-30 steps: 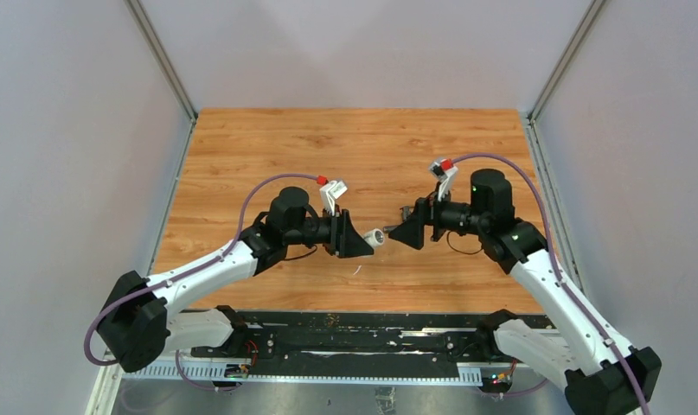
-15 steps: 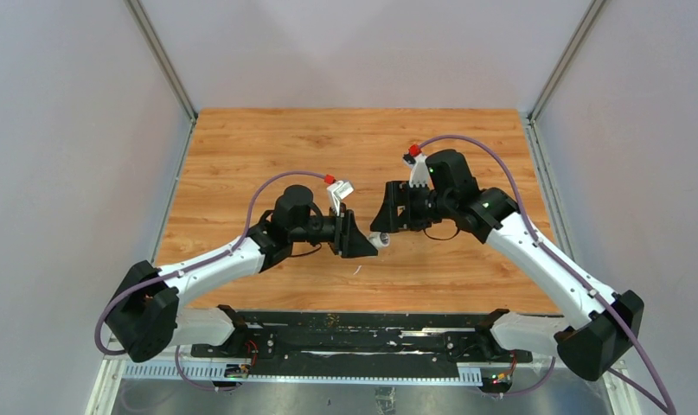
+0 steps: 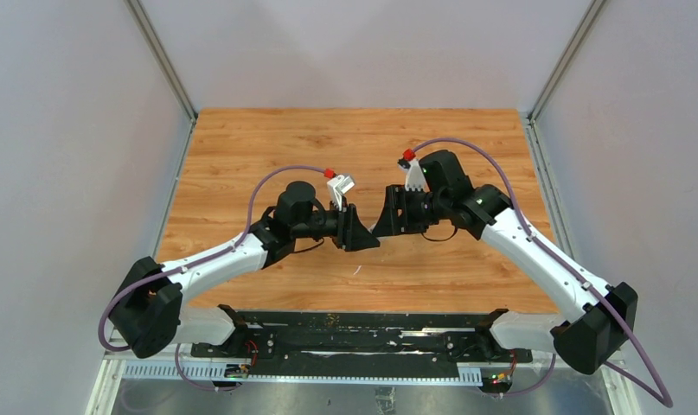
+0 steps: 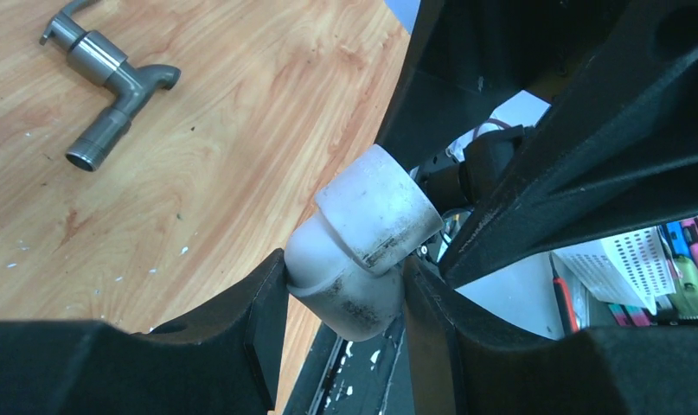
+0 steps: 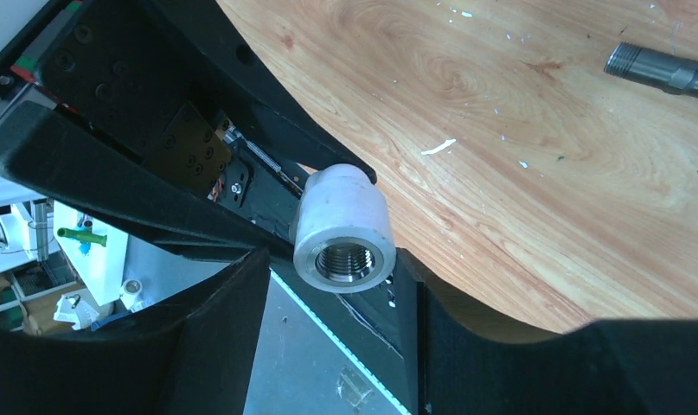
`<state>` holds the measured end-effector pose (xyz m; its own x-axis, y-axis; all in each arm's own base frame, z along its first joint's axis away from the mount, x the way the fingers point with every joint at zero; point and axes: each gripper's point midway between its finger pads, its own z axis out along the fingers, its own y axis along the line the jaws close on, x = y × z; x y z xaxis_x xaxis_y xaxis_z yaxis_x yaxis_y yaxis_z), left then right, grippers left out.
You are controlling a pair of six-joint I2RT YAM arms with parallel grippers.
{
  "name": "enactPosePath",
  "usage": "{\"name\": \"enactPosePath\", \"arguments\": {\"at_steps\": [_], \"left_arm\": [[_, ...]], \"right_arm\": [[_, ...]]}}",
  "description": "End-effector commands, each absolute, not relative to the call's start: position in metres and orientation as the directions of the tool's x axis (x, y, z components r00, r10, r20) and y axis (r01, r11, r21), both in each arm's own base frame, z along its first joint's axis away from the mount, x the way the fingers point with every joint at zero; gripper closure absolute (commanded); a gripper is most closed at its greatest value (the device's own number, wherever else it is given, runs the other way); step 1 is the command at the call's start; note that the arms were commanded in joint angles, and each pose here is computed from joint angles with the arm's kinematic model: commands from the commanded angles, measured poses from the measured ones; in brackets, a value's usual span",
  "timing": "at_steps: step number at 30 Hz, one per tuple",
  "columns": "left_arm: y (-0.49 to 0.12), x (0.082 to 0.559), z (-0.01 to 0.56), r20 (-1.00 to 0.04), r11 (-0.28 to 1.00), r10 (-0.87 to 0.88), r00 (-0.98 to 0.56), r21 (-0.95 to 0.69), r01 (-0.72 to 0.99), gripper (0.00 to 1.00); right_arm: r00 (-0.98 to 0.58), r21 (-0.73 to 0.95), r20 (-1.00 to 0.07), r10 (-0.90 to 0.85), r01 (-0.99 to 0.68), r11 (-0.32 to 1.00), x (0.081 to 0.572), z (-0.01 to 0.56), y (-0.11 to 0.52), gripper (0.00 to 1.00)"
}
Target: Install the water faucets
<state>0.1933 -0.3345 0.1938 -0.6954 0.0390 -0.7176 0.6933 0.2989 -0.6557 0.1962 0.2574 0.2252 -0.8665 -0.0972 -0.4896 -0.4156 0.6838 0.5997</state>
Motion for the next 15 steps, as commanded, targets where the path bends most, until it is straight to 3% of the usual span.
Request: {"name": "enactPosePath", "arguments": {"at_steps": [1,5,9,12,13,14,15], "left_arm": [[-0.339,0.207,0.218,-0.780,0.291,-0.014,-0.625,-0.602,0.744,1.00],[-0.337,0.210,0.220,-0.792,0.305,-0.024,-0.610,-0.587,0.750,1.00],[-0.336,0.208,0.220,-0.799,0.302,-0.018,-0.602,-0.578,0.758,1.00],[-0.335,0.204,0.222,-0.818,0.283,-0.006,-0.576,-0.553,0.783,1.00],[-0.334,0.201,0.223,-0.824,0.269,0.002,-0.566,-0.545,0.794,1.00],[-0.333,0.198,0.225,-0.833,0.254,0.008,-0.553,-0.533,0.807,0.89],[-0.332,0.195,0.226,-0.840,0.243,0.013,-0.542,-0.524,0.817,0.73]], "right_arm": [[-0.889,0.639,-0.442,-0.119,-0.405,0.654,0.186,0.231,0.266,0.46],[-0.891,0.651,-0.436,-0.124,-0.408,0.640,0.185,0.233,0.270,0.63],[-0.892,0.659,-0.433,-0.127,-0.409,0.631,0.187,0.232,0.274,0.69],[-0.892,0.659,-0.430,-0.140,-0.416,0.627,0.188,0.229,0.275,0.82],[-0.883,0.652,-0.444,-0.151,-0.434,0.622,0.189,0.231,0.276,0.92],[-0.869,0.641,-0.468,-0.162,-0.460,0.615,0.190,0.233,0.275,0.99],[-0.848,0.625,-0.500,-0.177,-0.495,0.604,0.191,0.238,0.275,1.00]]}}
